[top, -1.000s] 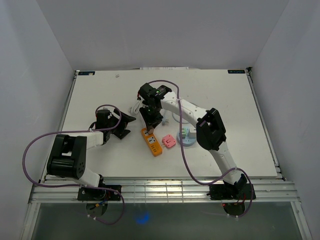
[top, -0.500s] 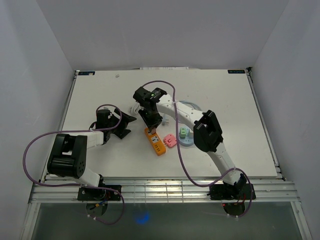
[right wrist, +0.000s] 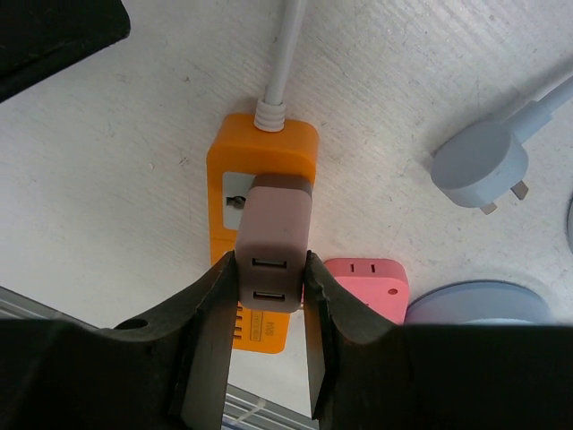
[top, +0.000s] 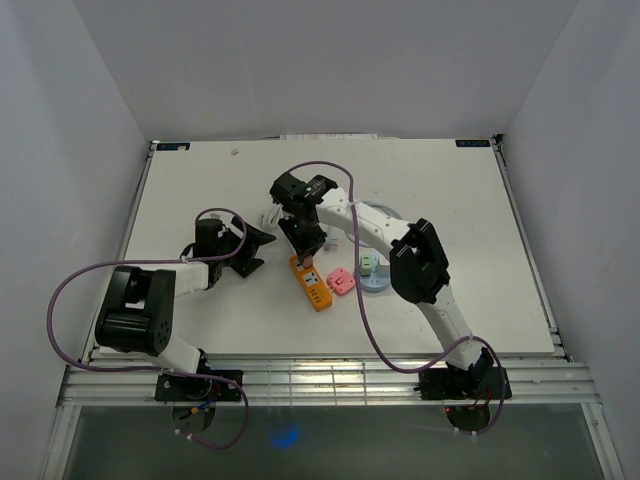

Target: Insert the plug

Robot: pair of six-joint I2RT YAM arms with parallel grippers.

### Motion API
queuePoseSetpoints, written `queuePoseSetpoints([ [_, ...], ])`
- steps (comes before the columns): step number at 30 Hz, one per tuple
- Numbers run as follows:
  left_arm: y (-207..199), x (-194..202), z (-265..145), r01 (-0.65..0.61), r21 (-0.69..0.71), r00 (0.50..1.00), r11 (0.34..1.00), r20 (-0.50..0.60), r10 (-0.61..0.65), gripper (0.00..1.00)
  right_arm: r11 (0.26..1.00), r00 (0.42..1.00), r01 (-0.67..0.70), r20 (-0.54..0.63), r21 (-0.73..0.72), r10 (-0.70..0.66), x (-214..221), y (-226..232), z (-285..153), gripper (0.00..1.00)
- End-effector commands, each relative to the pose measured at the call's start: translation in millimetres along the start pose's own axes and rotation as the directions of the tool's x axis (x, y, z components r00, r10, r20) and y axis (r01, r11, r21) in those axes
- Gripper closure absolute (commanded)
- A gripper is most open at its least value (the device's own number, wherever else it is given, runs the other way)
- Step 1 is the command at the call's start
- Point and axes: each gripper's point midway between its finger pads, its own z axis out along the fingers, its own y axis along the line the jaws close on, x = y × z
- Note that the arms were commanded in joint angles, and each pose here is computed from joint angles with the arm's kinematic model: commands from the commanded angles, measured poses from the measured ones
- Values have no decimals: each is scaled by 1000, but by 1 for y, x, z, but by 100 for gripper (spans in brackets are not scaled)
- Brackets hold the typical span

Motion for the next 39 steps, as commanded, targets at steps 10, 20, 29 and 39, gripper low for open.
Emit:
queuePoseSetpoints([
  [10,-9,-26,-18,-81,-62,991,995,103,87,5,990,984,-73,152,-119,91,-39,-1,-26,73],
  [20,-26,-35,-40,-163,-60,973,985,153,171,2,978,959,-61,262,-199,113,-58,11,-56,25],
  [29,-61,-21,-70,-341,114,933,933,165,321,2,991,944,-73,314,-110,104,-10,-18,-90,26],
  [39,-77,19,-80,-423,134,905,896,113,410,2,966,930,-148,303,-214,210,76,-19,-64,27],
])
